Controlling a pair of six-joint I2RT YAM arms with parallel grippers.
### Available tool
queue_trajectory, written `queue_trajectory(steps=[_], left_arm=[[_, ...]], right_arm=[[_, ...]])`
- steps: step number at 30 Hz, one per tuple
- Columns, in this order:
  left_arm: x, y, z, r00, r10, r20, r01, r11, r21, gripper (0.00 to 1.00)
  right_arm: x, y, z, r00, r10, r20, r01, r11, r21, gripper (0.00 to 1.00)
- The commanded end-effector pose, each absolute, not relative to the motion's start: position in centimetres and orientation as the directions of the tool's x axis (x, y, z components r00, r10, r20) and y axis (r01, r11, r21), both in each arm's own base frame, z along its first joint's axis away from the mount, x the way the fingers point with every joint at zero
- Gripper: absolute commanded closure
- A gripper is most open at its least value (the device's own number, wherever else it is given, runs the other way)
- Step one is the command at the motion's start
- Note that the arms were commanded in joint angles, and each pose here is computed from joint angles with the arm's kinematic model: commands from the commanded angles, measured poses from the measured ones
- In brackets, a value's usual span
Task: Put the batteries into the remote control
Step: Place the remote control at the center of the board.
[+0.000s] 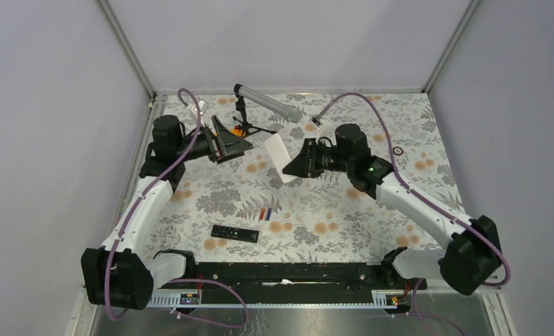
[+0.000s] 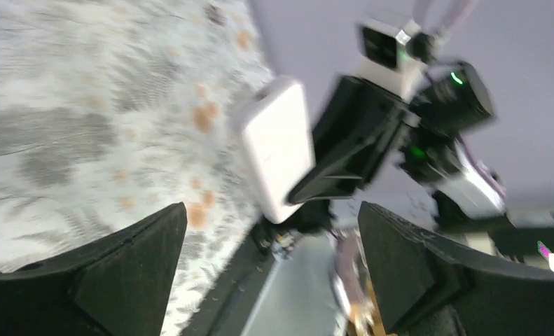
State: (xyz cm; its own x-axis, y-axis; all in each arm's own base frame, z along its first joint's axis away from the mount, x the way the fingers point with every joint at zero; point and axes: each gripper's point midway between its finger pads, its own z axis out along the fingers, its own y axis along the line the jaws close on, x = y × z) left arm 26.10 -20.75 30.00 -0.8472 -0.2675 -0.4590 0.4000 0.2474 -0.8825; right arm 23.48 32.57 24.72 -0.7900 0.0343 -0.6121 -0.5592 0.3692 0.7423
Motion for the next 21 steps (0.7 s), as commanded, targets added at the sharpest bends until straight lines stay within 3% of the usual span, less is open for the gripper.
queue_trajectory(steps=[1, 6, 12, 17, 21], left_arm=[[29.6, -14.7, 25.9, -0.718, -0.401, -0.569, 0.25, 0.615, -0.748, 0.01], [30.9, -9.5, 22.0, -0.638, -0.511, -0.576, -0.036, 0.767, -0.641, 0.01], [30.4, -5.9, 19.0, -0.603, -0.573, -0.555, -0.257, 0.798, -0.545, 0.01], [30.1, -5.2, 18.9, -0.587, -0.58, -0.564, -0.275, 0.799, -0.535, 0.01], [30.1, -5.3, 19.2, -0.585, -0.582, -0.564, -0.271, 0.796, -0.541, 0.01]], right_arm=[[27.1, 24.6, 20.0, -0.687, 0.074, -0.723, -0.408, 0.784, 0.468, 1.0], [27.9, 15.3, 13.1, -0.732, 0.073, -0.677, -0.041, 0.988, 0.15, 1.0], [28.8, 6.2, 7.1, -0.78, 0.171, -0.602, 0.295, 0.949, -0.113, 1.0], [30.3, 2.7, 5.7, -0.812, 0.071, -0.58, 0.322, 0.883, -0.342, 1.0], [30.4, 1.4, 2.9, -0.869, 0.014, -0.494, 0.285, 0.831, -0.478, 1.0]])
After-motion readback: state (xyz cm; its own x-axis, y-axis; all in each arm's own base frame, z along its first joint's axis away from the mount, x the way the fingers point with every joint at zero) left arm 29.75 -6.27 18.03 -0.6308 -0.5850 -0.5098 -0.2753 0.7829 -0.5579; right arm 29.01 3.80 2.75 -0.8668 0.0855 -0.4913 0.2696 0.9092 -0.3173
